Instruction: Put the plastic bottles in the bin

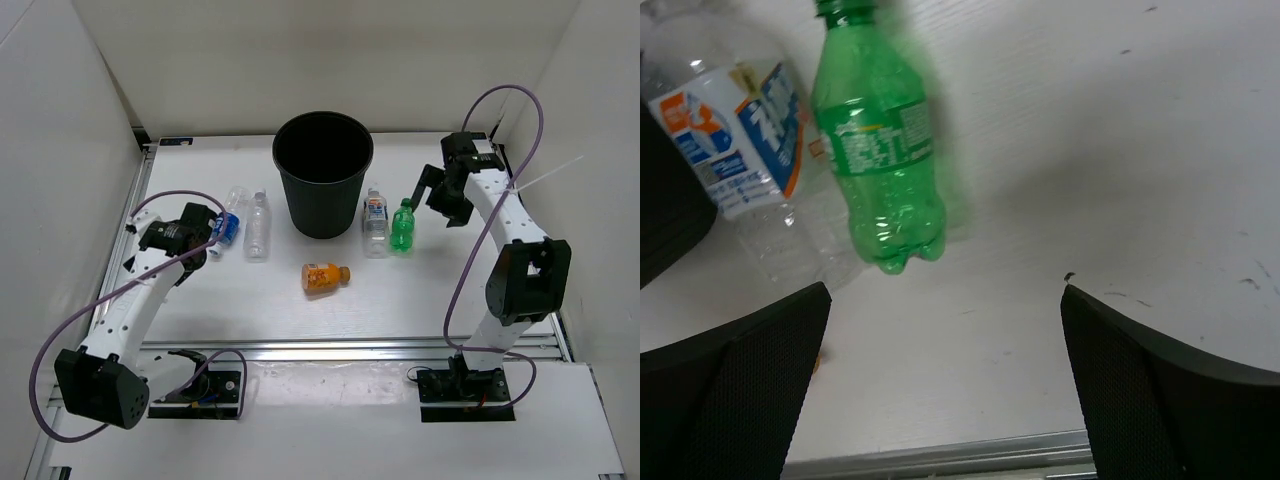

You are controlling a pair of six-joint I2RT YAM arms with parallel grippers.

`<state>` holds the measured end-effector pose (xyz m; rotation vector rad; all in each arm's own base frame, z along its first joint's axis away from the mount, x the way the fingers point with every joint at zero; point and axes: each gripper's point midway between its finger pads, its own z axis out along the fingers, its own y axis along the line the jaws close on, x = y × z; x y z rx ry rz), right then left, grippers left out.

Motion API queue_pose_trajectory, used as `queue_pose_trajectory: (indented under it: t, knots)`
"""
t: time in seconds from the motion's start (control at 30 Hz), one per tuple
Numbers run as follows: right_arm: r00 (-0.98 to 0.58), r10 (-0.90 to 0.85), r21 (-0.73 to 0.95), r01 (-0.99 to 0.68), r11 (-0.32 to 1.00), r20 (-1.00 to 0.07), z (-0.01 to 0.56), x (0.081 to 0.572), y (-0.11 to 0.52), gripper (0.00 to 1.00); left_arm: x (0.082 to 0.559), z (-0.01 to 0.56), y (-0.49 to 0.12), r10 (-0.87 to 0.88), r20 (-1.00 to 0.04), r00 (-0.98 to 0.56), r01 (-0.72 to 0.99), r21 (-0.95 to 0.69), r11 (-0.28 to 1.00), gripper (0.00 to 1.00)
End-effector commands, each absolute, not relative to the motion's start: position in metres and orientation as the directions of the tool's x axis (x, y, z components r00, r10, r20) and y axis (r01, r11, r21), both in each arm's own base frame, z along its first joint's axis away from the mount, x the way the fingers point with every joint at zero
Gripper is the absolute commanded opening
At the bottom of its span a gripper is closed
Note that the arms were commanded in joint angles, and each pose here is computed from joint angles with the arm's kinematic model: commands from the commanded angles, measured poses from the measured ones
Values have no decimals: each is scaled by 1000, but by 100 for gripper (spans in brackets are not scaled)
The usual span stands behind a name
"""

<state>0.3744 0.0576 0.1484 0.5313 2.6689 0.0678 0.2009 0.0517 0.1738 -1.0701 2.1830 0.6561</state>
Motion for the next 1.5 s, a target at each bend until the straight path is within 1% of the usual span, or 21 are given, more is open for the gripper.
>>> queue_pose_trajectory:
  t: [0.0,0.07,0.2,0.33,0.53,0.7,0.8,0.87,0.9,0.93,0.97,1.0,1.07,1.1,1.17,1.23,1.3,1.37,1.4,1.43,1.47]
  knots:
    - [-859,278,294,158,943,-430,164,390,90,100,198,179,54,-469,-713,-521,-796,207,569,100]
    - [-884,234,303,112,946,-404,154,391,99,100,199,177,52,-457,-707,-540,-783,223,580,100]
    - [-893,205,284,92,954,-401,141,401,103,100,197,180,55,-432,-709,-557,-768,242,593,100]
    - [-921,224,242,149,959,-320,109,410,100,100,195,177,57,-419,-712,-563,-764,255,593,100]
    - [-944,230,172,192,966,-236,64,415,90,100,188,176,59,-401,-706,-584,-747,272,607,100]
    - [-950,260,185,228,956,-171,42,413,81,100,188,177,61,-396,-711,-581,-748,276,603,100]
    - [-945,288,165,263,951,-155,34,412,70,91,190,174,60,-392,-702,-595,-743,293,602,100]
    - [-937,306,156,282,947,-167,38,411,64,77,192,175,60,-392,-702,-595,-743,293,602,100]
    - [-929,316,154,289,945,-192,48,413,62,70,192,173,60,-390,-697,-602,-740,303,601,100]
    - [-921,317,134,293,947,-227,56,417,57,58,195,175,59,-390,-697,-602,-740,303,601,100]
    - [-909,335,124,313,942,-249,64,420,50,52,195,175,59,-390,-697,-602,-740,303,601,100]
    - [-887,349,133,323,937,-303,88,429,48,47,196,173,58,-394,-694,-602,-742,306,596,100]
    - [-855,365,159,329,931,-369,123,437,47,38,198,176,58,-399,-696,-598,-747,302,592,100]
    - [-836,378,179,333,926,-398,140,443,48,36,199,173,57,-396,-689,-608,-742,315,591,100]
    - [-759,431,294,322,900,-488,203,460,58,34,205,172,51,-402,-675,-619,-728,302,615,100]
    - [-711,454,402,258,879,-537,251,469,76,34,209,172,49,-396,-665,-634,-714,306,630,100]
    - [-655,453,538,84,839,-605,318,477,115,34,220,170,45,-379,-660,-649,-692,305,655,100]
    - [-652,419,607,-79,791,-632,352,478,157,34,227,169,39,-373,-648,-664,-669,291,684,100]
    - [-626,400,634,-200,747,-669,389,475,177,35,229,166,37,-372,-639,-673,-660,293,692,100]
    - [-623,386,649,-266,713,-680,405,471,199,35,229,166,37,-372,-639,-673,-660,293,692,100]
    - [-634,376,661,-295,690,-676,404,477,213,38,235,166,34,-371,-638,-675,-652,282,703,100]
